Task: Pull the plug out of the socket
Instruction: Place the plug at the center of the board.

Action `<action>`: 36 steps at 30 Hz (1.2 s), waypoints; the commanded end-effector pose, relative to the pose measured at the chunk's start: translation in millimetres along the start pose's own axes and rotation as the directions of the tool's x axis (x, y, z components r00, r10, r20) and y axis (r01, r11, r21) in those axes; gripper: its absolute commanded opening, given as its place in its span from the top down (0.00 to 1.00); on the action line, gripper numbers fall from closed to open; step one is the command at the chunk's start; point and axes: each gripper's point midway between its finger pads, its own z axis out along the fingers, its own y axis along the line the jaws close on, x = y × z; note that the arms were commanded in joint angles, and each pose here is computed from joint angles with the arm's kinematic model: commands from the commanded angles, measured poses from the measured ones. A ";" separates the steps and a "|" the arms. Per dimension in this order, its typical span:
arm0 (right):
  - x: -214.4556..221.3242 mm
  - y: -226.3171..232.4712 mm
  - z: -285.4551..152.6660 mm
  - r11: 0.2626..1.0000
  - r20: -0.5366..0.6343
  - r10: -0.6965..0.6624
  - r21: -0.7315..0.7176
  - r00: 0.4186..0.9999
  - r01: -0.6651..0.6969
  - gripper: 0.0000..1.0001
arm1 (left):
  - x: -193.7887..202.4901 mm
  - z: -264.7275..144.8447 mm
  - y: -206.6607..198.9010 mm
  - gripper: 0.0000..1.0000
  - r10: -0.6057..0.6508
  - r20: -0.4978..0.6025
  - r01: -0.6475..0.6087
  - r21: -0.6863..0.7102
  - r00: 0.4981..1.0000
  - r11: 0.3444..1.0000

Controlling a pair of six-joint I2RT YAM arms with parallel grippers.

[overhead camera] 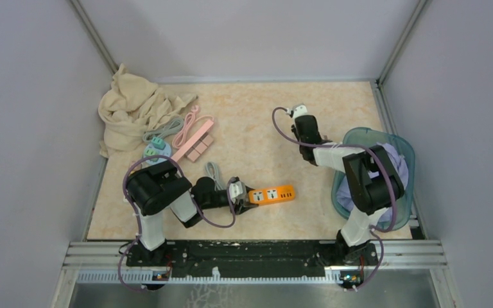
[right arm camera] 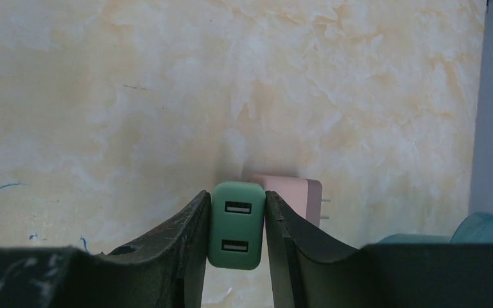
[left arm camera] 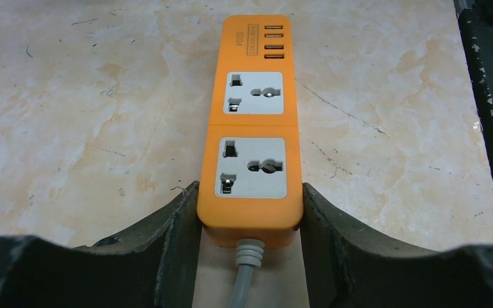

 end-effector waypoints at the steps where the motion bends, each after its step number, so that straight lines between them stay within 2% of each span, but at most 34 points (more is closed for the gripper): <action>1: -13.0 -13.8 4.1 0.998 0.031 -0.005 0.063 1.000 0.003 0.63 | -5.1 -1.5 0.9 0.97 0.009 0.030 -0.009 0.002 0.999 1.000; 6: -9.5 -18.7 6.6 0.995 0.020 -0.036 0.096 0.999 0.033 0.60 | -5.7 -1.3 0.6 0.96 0.010 0.033 -0.011 0.002 0.999 1.000; 10: -11.6 -19.9 5.5 0.995 0.025 -0.037 0.098 0.999 0.035 0.53 | -5.8 -2.3 1.1 0.96 0.010 0.034 -0.010 0.000 0.999 1.000; 18: -18.3 -9.0 0.8 1.000 0.048 -0.006 0.022 0.999 0.005 0.42 | -6.2 -2.4 0.6 0.96 0.012 0.036 -0.012 0.001 0.999 1.000; 36: -40.0 -2.8 -16.9 0.997 0.111 0.044 -0.071 0.993 -0.036 0.37 | -5.7 -2.3 0.2 0.96 0.011 0.035 -0.011 0.003 0.999 1.000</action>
